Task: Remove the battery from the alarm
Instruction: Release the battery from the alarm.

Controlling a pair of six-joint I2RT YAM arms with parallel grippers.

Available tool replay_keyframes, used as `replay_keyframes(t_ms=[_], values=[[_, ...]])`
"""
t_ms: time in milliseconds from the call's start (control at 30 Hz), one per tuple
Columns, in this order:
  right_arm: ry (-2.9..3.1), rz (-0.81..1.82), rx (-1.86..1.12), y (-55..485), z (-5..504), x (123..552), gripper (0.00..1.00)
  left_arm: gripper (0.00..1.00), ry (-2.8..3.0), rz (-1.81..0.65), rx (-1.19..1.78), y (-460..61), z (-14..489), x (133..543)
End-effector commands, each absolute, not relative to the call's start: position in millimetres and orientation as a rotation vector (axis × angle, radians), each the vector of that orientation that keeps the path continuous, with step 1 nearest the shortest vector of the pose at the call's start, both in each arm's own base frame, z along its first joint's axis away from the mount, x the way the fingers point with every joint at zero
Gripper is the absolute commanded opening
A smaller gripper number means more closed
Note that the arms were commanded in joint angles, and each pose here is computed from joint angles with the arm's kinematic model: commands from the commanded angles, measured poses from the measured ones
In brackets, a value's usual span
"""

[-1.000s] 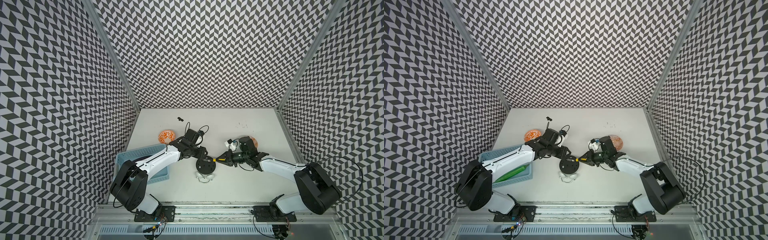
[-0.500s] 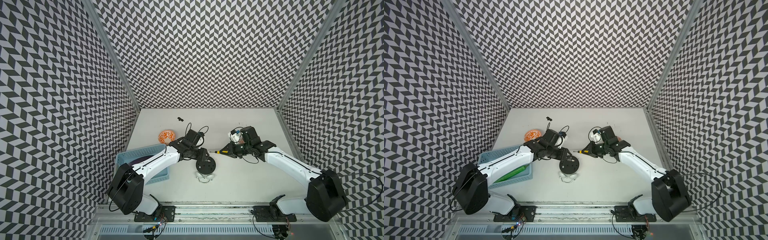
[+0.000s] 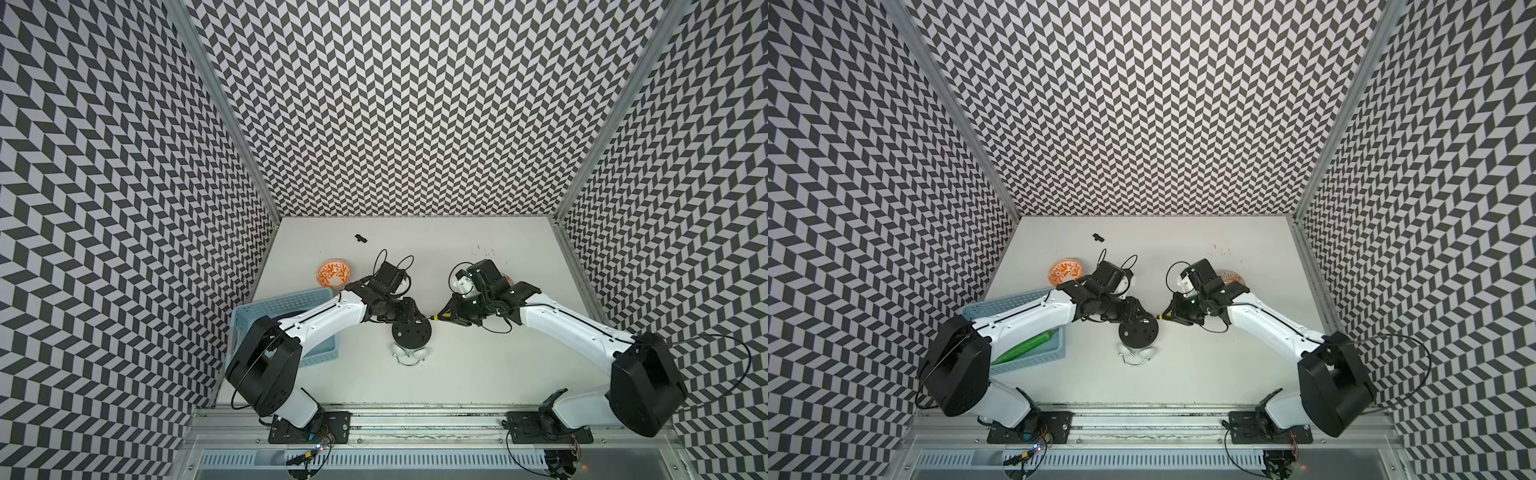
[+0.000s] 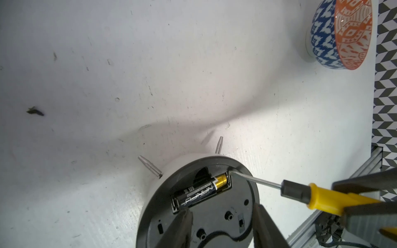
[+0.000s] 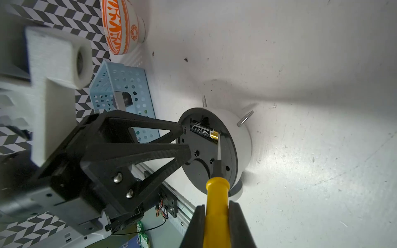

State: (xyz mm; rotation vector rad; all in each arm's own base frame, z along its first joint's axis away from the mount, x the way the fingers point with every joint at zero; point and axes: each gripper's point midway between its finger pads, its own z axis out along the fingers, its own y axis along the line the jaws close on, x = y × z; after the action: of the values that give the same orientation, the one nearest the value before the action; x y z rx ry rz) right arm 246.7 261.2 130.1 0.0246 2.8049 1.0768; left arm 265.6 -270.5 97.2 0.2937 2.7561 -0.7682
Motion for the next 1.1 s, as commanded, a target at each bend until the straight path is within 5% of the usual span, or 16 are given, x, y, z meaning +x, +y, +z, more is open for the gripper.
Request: replay_keyframes(t_ms=[0, 567, 1067], values=[[2.782, 1.057, 0.045, 263, 132, 253, 0.00, 0.45, 2.773, -0.792, 0.280, -275, 89, 265], [2.725, 0.860, 0.153, 222, 136, 260, 0.00, 0.49, 2.773, -0.718, 0.252, -265, 84, 268], [2.785, 1.178, 0.057, 251, 108, 223, 0.00, 0.48, 2.752, -0.862, 0.265, -285, 88, 267]])
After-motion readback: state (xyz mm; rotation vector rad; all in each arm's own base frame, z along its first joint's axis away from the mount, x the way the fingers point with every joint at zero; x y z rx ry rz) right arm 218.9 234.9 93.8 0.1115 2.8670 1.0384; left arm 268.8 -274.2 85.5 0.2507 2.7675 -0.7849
